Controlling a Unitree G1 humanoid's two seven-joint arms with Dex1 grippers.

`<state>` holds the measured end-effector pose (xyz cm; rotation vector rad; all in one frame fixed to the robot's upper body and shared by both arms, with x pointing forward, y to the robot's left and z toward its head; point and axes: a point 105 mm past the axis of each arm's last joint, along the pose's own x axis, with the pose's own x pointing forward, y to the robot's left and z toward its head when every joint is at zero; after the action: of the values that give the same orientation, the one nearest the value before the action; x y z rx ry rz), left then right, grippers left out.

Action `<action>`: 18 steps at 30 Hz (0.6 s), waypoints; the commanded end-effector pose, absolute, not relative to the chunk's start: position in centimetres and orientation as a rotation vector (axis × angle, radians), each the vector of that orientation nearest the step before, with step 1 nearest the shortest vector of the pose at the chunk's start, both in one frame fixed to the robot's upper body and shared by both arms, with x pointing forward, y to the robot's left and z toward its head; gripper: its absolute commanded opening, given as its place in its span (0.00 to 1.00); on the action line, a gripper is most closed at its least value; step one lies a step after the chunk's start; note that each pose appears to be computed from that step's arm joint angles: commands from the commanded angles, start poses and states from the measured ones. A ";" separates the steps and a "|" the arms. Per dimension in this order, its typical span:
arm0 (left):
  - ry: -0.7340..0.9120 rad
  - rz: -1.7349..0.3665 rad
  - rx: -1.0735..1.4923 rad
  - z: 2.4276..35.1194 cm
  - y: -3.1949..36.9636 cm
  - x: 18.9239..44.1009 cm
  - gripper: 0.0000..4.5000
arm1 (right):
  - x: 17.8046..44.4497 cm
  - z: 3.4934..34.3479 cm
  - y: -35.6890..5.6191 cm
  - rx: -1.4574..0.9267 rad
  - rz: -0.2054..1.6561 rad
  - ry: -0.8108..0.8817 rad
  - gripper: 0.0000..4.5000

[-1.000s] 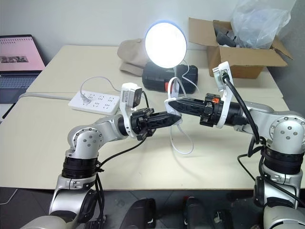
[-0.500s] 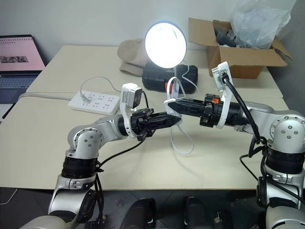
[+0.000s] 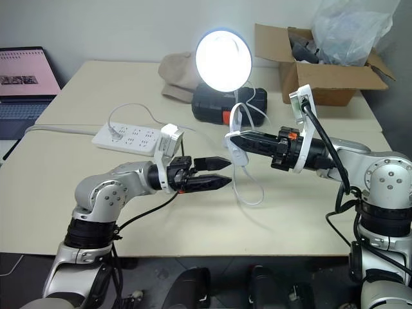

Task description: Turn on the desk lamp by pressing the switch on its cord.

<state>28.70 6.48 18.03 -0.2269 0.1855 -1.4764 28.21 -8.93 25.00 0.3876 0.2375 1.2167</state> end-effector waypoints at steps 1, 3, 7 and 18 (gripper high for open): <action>0.078 -1.459 0.005 18.8 7.3 28.2 1.00 | 29.3 24.2 -9.9 0.391 1.115 0.241 0.09; 0.058 -1.429 0.079 19.0 8.2 28.1 1.00 | 30.5 22.7 -10.2 0.383 1.023 0.281 0.09; 0.056 -1.380 0.194 18.7 9.5 27.9 1.00 | 32.2 20.9 -10.5 0.368 0.899 0.326 0.09; 0.068 -1.297 0.285 17.6 10.6 27.7 1.00 | 37.8 16.1 -10.7 0.293 0.588 0.413 0.09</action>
<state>27.88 10.88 16.37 0.2483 0.1356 -1.3034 37.02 -10.39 15.24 0.3133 0.4592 0.6209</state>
